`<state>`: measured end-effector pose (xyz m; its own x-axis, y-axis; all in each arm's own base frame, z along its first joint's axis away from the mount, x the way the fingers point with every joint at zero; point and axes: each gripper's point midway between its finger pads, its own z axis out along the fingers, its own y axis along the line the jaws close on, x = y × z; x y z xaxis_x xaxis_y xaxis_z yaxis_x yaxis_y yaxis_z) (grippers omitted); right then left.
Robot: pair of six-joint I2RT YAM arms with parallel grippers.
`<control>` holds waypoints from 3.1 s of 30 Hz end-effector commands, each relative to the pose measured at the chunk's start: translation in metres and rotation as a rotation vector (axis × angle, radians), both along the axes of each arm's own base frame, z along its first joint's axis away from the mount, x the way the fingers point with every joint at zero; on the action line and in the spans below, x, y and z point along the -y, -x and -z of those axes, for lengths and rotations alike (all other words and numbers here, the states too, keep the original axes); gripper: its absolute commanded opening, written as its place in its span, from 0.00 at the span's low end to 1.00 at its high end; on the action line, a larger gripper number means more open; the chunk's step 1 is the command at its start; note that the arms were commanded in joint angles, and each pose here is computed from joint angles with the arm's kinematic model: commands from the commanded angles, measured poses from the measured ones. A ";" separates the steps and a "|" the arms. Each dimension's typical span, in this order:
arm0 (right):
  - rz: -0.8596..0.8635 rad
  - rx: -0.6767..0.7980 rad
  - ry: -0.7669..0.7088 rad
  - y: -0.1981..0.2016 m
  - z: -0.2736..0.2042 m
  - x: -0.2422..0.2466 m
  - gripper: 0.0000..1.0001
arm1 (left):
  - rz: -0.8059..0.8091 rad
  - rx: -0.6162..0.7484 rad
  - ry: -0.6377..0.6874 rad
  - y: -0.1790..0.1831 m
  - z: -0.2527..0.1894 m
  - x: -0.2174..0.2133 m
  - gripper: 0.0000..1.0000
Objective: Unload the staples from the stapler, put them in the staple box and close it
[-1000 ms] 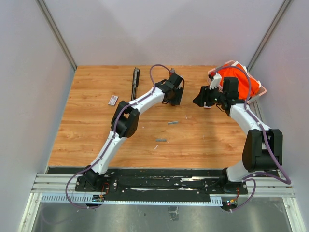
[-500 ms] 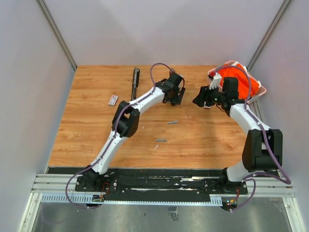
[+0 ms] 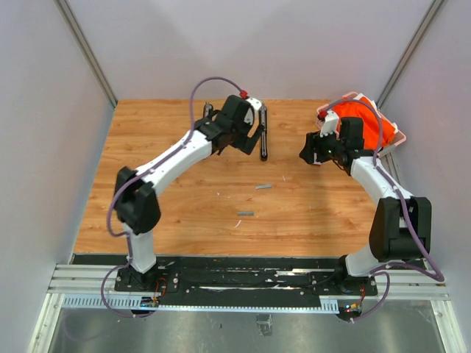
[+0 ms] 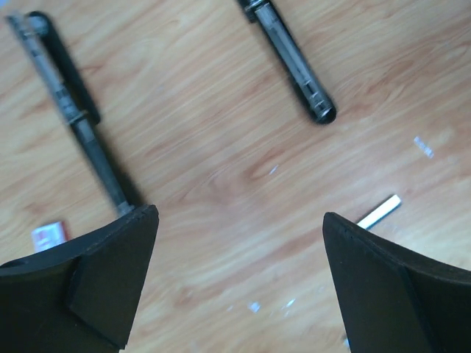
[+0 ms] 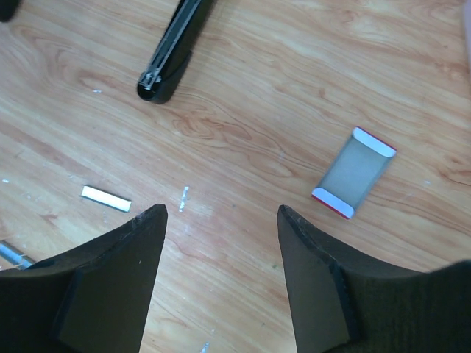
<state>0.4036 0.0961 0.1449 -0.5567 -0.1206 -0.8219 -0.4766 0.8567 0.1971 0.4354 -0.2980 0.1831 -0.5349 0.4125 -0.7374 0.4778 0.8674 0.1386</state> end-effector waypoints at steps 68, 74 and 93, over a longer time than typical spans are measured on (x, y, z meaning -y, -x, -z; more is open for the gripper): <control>0.345 -0.340 0.334 -0.073 0.119 0.092 0.27 | 0.195 0.084 -0.086 0.126 0.026 -0.177 0.98; 0.325 -0.341 0.330 -0.071 0.119 0.090 0.17 | 0.194 0.083 -0.088 0.126 0.027 -0.177 0.98; -0.282 -0.170 0.298 -0.061 0.081 0.013 0.01 | 0.198 0.083 -0.083 0.127 0.026 -0.176 0.98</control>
